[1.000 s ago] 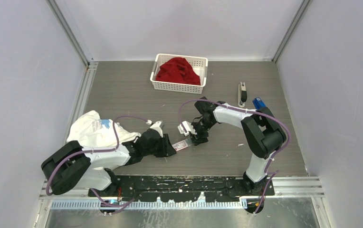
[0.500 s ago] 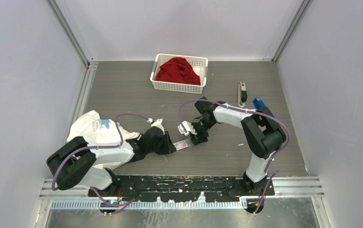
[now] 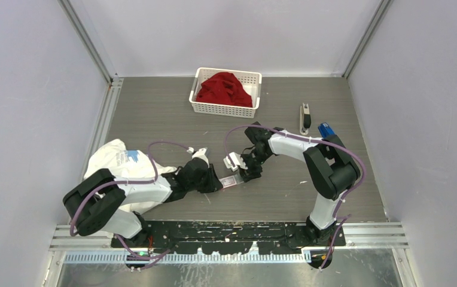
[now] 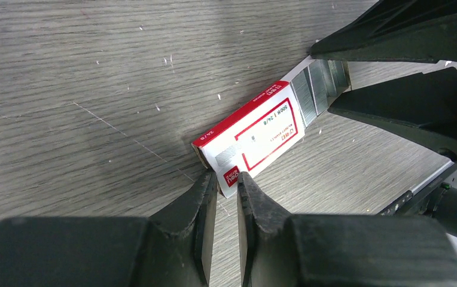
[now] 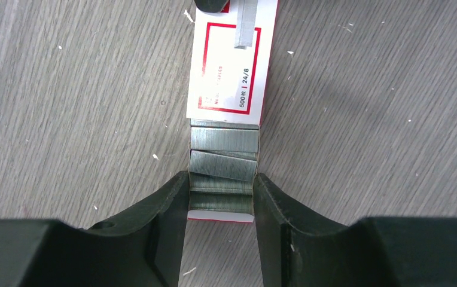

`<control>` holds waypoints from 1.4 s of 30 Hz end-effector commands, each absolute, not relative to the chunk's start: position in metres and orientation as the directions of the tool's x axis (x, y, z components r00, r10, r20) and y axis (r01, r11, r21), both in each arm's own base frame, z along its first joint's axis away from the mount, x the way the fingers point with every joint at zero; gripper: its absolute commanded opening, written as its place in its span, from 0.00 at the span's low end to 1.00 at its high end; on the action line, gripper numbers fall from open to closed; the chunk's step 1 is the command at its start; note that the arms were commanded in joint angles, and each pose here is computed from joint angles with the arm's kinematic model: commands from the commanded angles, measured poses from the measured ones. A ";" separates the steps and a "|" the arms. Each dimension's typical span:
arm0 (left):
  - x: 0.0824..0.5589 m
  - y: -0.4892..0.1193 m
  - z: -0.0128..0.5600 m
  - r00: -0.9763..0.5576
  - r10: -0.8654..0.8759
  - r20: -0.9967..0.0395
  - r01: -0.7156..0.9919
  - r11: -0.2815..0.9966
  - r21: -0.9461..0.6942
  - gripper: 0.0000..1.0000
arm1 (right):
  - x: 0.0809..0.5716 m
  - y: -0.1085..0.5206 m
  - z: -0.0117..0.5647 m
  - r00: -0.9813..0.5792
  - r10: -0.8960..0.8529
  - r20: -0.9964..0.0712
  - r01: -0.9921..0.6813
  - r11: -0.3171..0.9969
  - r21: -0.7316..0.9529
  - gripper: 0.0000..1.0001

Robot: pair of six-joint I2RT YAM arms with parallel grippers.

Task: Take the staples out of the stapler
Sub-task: Close the staple box at the center of the board.

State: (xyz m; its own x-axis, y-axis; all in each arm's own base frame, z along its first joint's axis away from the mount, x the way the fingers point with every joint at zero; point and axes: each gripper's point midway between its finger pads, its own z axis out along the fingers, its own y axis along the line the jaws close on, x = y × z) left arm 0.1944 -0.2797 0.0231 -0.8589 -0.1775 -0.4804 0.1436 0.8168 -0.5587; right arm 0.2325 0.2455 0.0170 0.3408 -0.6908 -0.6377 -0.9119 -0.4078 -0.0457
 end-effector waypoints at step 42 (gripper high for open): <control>0.191 -0.264 0.001 -0.867 -0.131 -0.481 0.133 0.869 -0.477 0.21 | 0.250 0.239 0.072 0.260 -0.683 -0.683 -0.958 -0.274 -0.091 0.50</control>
State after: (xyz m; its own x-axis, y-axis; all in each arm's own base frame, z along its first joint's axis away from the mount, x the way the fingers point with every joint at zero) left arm 0.1972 -0.2832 0.0237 -0.8564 -0.1794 -0.4841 0.1476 0.8134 -0.5626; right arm 0.2490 0.2425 0.0617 0.2933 -0.6855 -0.6664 -0.9478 -0.2998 -0.1087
